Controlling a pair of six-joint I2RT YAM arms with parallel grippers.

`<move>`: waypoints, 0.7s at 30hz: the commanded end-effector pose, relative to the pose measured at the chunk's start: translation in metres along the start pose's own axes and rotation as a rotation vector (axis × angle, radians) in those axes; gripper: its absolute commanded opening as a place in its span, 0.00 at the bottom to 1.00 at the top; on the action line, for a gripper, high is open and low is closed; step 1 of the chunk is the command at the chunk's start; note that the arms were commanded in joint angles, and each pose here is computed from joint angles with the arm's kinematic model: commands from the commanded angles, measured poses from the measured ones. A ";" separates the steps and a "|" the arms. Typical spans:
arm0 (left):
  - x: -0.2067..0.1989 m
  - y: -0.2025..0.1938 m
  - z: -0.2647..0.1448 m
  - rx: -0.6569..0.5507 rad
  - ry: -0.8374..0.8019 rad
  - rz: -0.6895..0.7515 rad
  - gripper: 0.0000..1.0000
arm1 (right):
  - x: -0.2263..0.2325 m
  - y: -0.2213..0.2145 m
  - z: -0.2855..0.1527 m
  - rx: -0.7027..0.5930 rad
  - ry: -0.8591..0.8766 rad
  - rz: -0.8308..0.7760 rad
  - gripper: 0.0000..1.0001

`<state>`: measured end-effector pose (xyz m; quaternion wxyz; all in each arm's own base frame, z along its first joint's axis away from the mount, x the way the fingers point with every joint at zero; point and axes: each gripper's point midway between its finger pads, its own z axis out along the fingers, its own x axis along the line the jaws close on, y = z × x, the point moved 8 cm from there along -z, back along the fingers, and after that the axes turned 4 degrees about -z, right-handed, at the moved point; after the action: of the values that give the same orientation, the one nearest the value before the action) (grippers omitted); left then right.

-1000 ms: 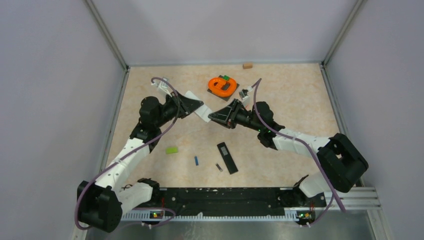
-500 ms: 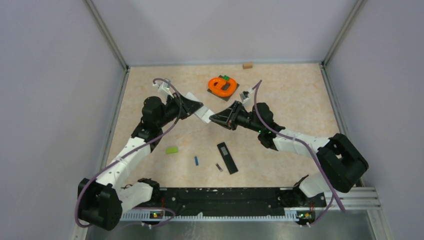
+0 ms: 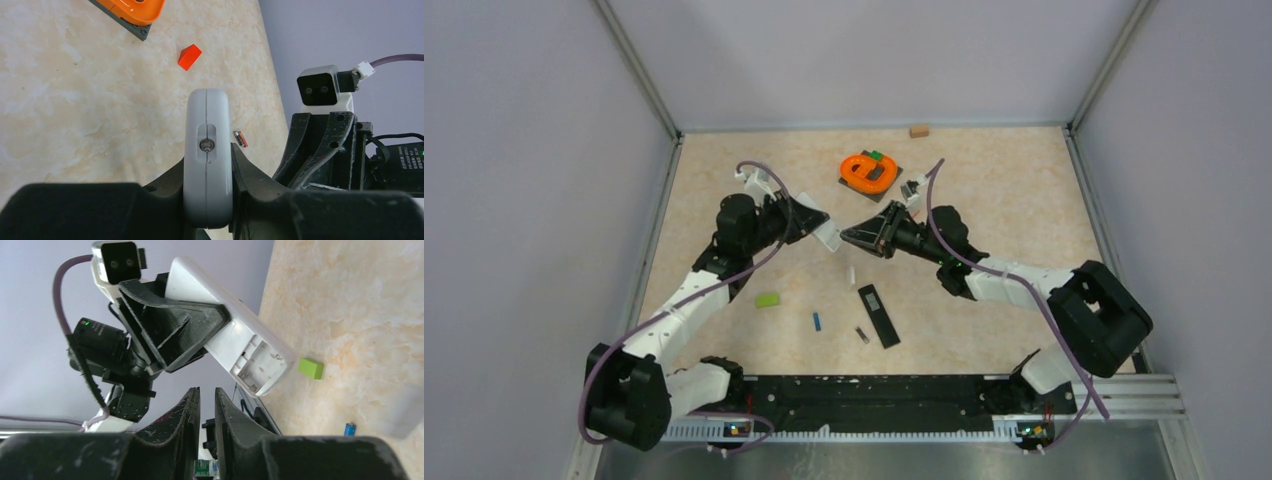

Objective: Load the batteries into the remote control

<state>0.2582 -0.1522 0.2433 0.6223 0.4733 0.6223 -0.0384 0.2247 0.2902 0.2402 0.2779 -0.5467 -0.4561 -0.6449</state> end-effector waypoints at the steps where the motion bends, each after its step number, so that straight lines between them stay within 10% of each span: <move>1: -0.001 0.001 0.006 -0.018 -0.027 0.017 0.00 | -0.010 0.006 0.010 -0.020 -0.002 -0.042 0.17; 10: 0.029 -0.003 0.016 -0.063 0.120 0.011 0.00 | -0.057 0.005 0.004 -0.040 -0.234 -0.146 0.18; 21: 0.019 0.008 0.003 -0.100 0.139 0.098 0.00 | -0.078 0.016 -0.058 0.046 -0.677 -0.543 0.45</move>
<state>0.2700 -0.1432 0.2045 0.5693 0.4698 0.6744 0.0194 0.2338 0.2479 0.1615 0.0466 -0.6220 -0.5888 -0.5140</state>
